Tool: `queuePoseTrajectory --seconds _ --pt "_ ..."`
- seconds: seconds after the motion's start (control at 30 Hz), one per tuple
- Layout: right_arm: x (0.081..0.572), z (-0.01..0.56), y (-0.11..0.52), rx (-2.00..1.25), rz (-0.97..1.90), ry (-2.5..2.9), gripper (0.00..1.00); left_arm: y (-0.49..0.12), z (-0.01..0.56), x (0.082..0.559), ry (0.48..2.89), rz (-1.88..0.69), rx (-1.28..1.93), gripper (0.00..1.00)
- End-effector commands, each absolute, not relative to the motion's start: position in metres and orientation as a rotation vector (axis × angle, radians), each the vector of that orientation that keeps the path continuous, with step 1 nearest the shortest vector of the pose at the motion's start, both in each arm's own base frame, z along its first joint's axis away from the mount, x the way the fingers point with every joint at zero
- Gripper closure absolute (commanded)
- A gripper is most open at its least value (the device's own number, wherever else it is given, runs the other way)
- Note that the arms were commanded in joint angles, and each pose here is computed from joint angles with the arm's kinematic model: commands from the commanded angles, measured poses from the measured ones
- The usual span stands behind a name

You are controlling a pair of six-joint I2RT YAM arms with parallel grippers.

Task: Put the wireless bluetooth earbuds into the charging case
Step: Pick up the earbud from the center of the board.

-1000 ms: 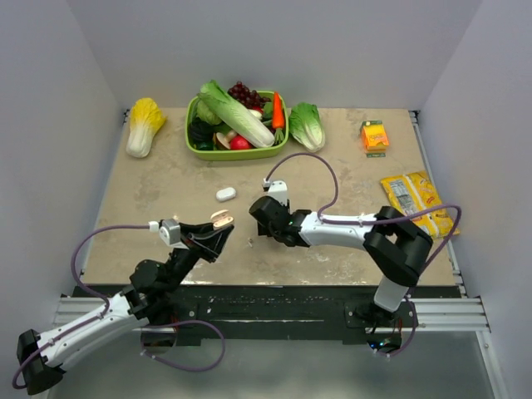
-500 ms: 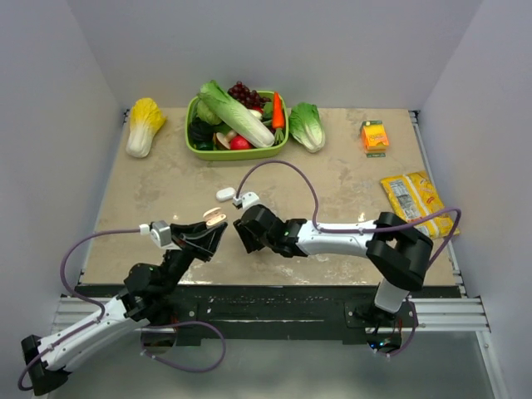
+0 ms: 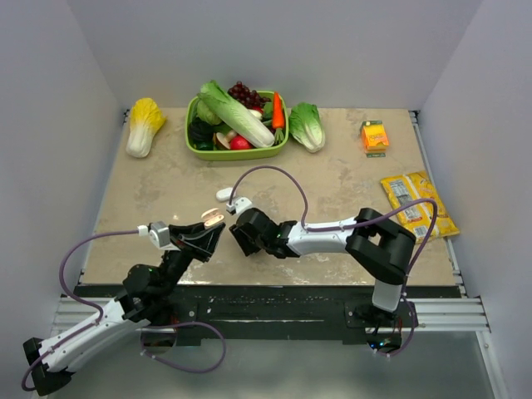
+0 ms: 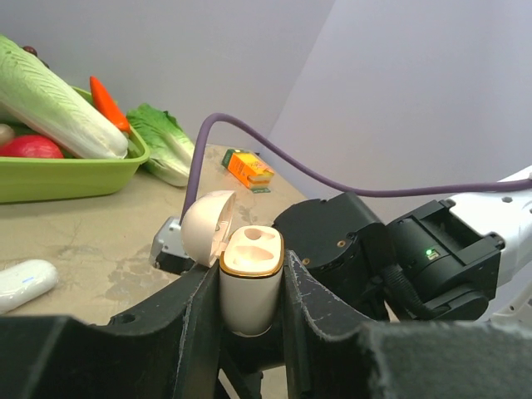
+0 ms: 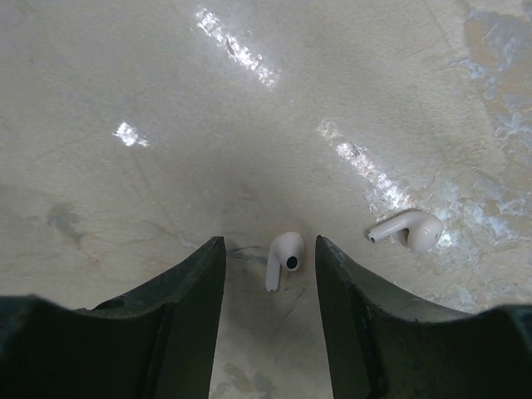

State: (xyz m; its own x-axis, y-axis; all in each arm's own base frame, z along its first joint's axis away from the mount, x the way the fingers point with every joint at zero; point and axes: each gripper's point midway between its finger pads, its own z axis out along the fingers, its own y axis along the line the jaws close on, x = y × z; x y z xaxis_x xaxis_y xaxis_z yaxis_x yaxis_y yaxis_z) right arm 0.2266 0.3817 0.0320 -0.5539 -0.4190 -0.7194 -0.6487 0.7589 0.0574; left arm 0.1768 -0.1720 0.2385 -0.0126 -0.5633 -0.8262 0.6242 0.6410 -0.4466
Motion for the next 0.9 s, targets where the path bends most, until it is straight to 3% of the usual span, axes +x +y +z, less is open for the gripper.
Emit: queuePoseTrajectory --seconds 0.0,0.87 --pt "0.232 0.037 0.393 -0.812 0.422 2.196 0.5 -0.176 0.216 0.179 1.307 -0.923 0.075 1.0" --pt "0.224 0.021 0.372 -0.843 0.363 2.231 0.55 -0.181 0.209 0.179 1.334 -0.925 0.099 1.0"
